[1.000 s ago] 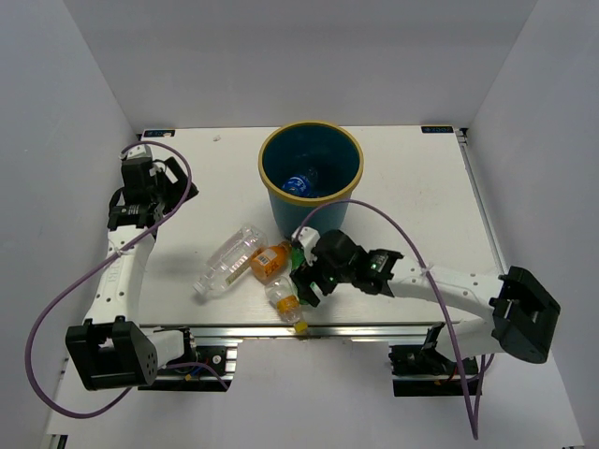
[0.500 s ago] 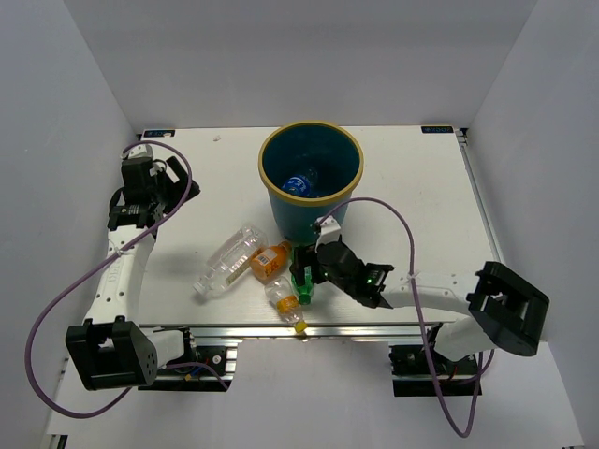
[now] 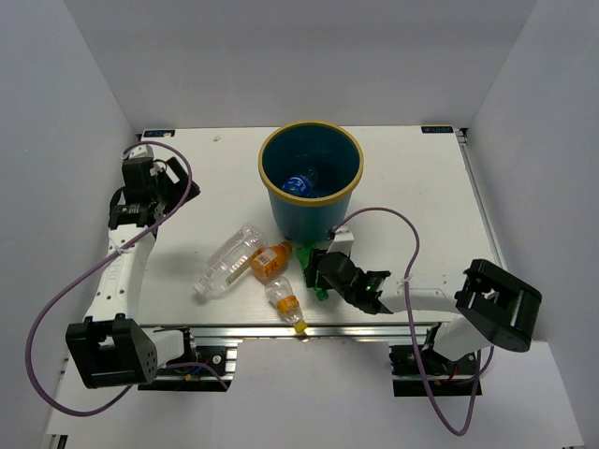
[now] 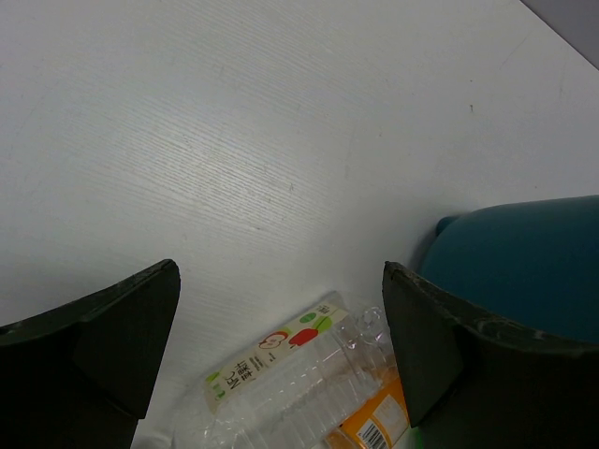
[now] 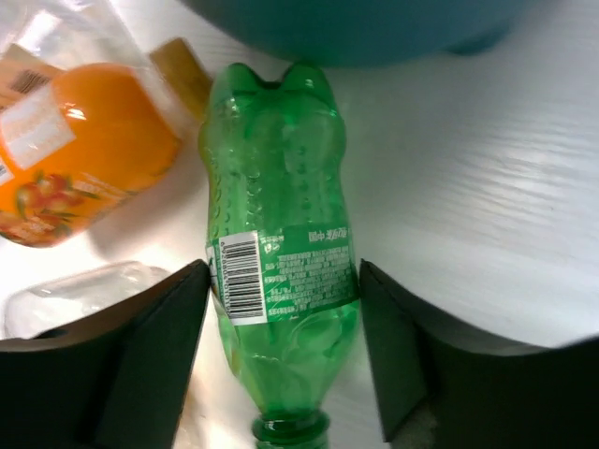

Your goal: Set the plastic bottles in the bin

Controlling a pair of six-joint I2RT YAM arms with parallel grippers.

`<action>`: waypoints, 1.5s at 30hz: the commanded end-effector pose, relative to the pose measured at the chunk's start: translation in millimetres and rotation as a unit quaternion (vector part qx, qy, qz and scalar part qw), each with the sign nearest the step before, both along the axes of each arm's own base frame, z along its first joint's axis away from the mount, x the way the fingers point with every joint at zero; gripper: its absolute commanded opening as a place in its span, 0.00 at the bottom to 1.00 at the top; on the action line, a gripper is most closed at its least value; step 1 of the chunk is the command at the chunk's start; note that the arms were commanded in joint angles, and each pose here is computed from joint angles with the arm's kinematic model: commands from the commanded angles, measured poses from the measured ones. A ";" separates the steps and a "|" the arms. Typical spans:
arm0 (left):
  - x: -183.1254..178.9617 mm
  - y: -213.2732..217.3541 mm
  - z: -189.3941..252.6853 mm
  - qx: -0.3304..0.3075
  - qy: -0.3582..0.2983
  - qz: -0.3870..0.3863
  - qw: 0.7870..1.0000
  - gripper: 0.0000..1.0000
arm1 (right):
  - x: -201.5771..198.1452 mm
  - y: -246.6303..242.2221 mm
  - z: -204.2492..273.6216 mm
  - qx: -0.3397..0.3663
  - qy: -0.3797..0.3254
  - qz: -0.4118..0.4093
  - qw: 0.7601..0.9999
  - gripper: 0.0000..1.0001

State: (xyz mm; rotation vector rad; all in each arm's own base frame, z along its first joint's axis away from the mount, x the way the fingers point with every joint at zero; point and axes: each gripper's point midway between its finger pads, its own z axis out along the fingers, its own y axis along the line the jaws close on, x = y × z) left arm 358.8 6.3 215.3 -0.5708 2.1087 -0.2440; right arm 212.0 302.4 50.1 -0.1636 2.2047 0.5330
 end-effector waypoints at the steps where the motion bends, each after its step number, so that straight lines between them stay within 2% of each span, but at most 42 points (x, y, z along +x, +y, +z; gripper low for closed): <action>1: 1.6 1.8 7.2 0.004 -0.007 0.004 1.000 0.98 | 7.6 -27.7 4.5 -0.013 -0.028 -0.054 0.998 0.63; 6: 1.7 1.9 8.2 0.004 -0.007 0.004 1.000 0.98 | 6.4 -54.5 1.8 -0.044 -0.025 -0.085 0.995 0.59; 10: 1.3 1.9 8.7 0.005 -0.006 0.003 1.000 0.98 | 8.8 -64.9 18.2 -0.040 -0.048 -0.092 0.994 0.27; 12: 1.2 1.7 9.2 0.006 -0.007 0.003 1.000 0.98 | 13.2 -78.6 33.5 -0.042 -0.064 -0.110 0.991 0.24; 14: 0.8 1.7 8.1 0.007 -0.005 0.002 1.000 0.98 | 20.2 -98.5 44.6 -0.053 -0.080 -0.145 0.985 0.17; 17: 0.8 2.2 9.7 0.006 -0.006 0.003 1.000 0.98 | 27.1 -147.6 60.1 -0.078 -0.081 -0.216 0.970 0.11; 19: 0.9 1.7 10.7 0.006 -0.007 0.003 1.000 0.98 | 37.4 -181.3 91.9 -0.056 -0.098 -0.274 0.955 0.10; 20: 0.8 2.2 11.2 0.006 -0.008 0.003 1.000 0.98 | 41.1 -189.3 107.5 -0.059 -0.115 -0.274 0.953 0.10; 22: 1.1 2.2 12.3 0.006 -0.010 0.003 1.000 0.98 | 54.4 -200.3 176.3 0.013 -0.192 -0.288 0.938 0.06; 24: 0.5 2.2 13.1 0.006 -0.011 0.003 1.000 0.98 | 54.8 -207.4 231.4 0.020 -0.268 -0.265 0.926 0.02; 26: 0.0 1.7 14.6 0.007 -0.013 0.002 1.000 0.98 | 53.8 -200.7 306.5 0.069 -0.341 -0.237 0.907 0.01; 28: -0.2 2.2 15.9 0.007 -0.016 0.003 1.000 0.98 | 59.5 -186.4 340.5 0.036 -0.373 -0.192 0.907 0.00; 29: -0.1 1.7 17.1 0.008 -0.017 0.002 1.000 0.98 | 65.2 -174.8 375.1 0.038 -0.396 -0.173 0.901 0.00; 30: -0.1 2.2 17.1 0.008 -0.017 0.003 1.000 0.98 | 67.8 -165.1 390.0 0.018 -0.415 -0.144 0.898 0.00; 31: -0.7 2.2 17.5 0.008 -0.018 0.003 1.000 0.98 | 68.4 -141.1 403.6 0.028 -0.430 -0.089 0.898 0.01; 32: -0.8 1.6 17.6 0.008 -0.019 0.002 1.000 0.98 | 83.7 -116.9 395.7 0.012 -0.418 -0.060 0.906 0.01; 33: -1.2 1.6 17.9 0.008 -0.019 0.002 1.000 0.98 | 84.3 -107.2 421.6 0.028 -0.432 -0.044 0.900 0.00; 36: -2.4 6.6 21.0 0.017 -0.022 0.014 1.000 0.98 | 103.6 -51.3 420.3 0.025 -0.414 0.042 0.909 0.03; 39: -3.7 8.3 22.0 0.020 -0.024 0.017 0.999 0.98 | 116.5 -25.7 395.4 0.016 -0.365 0.072 0.928 0.08; 41: -3.6 8.2 20.7 0.020 -0.021 0.015 0.999 0.98 | 118.1 -35.0 377.9 0.025 -0.340 0.042 0.939 0.19; 42: -3.3 8.0 21.2 0.021 -0.021 0.015 0.999 0.98 | 120.4 -42.2 367.3 0.020 -0.331 0.026 0.943 0.34; 43: -2.9 8.8 20.4 0.022 -0.019 0.016 0.999 0.98 | 122.8 -52.5 341.9 0.001 -0.309 0.008 0.951 0.37; 44: -2.5 8.3 18.2 0.022 -0.016 0.015 1.000 0.98 | 118.3 -63.5 337.9 0.014 -0.294 -0.008 0.956 0.41; 45: -1.7 8.4 16.0 0.020 -0.012 0.014 1.000 0.98 | 119.5 -76.3 325.0 0.010 -0.276 -0.025 0.961 0.58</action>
